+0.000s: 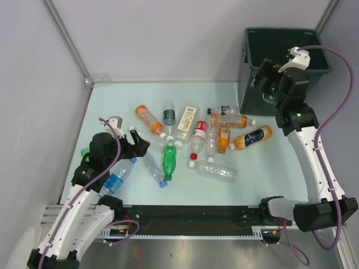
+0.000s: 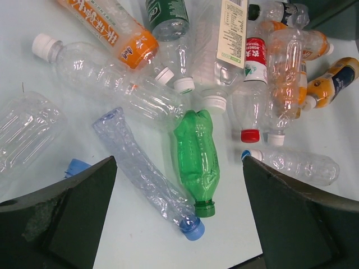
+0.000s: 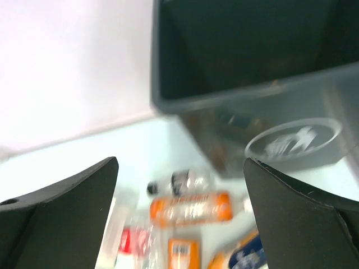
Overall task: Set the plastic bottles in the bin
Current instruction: Place the plastic bottle in the trash bin.
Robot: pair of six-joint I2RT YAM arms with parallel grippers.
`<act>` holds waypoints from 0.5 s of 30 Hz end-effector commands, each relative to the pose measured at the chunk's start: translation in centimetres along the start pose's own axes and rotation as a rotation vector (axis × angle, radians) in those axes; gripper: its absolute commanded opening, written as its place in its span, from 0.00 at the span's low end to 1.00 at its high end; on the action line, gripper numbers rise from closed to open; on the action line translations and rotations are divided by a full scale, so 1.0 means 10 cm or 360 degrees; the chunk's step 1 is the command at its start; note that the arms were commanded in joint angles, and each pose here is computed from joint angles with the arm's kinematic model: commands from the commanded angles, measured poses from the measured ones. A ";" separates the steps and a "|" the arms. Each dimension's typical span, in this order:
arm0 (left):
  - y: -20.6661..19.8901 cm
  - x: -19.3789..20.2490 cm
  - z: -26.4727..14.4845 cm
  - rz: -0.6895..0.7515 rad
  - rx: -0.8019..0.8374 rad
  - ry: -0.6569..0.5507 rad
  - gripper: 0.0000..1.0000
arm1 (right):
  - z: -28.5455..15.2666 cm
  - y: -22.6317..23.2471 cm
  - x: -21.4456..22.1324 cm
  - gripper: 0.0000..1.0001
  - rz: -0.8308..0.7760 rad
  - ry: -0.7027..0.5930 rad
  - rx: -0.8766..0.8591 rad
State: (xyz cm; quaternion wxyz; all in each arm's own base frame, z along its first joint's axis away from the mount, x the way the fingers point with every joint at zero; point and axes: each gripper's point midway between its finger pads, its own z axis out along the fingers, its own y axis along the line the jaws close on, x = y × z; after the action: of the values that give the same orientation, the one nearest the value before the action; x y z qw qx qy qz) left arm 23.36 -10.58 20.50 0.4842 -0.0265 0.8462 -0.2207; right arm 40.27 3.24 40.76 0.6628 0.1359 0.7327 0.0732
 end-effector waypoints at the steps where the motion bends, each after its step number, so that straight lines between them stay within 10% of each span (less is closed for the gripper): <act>1: -0.11 -0.08 -0.03 0.0026 0.0101 -0.0053 1.00 | -0.19 0.19 0.61 0.99 -0.0041 0.0290 -0.0072; 15: -0.11 -0.06 -0.04 0.0012 0.0114 -0.0056 1.00 | -0.28 0.29 1.93 0.79 0.0012 0.0735 0.0016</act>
State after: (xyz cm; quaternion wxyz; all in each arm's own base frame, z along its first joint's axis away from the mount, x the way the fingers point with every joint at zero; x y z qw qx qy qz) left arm 22.84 -11.24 21.02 0.4866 -0.0135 0.8391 -0.2426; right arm 35.94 11.31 25.85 0.4968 0.0961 0.8566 0.1007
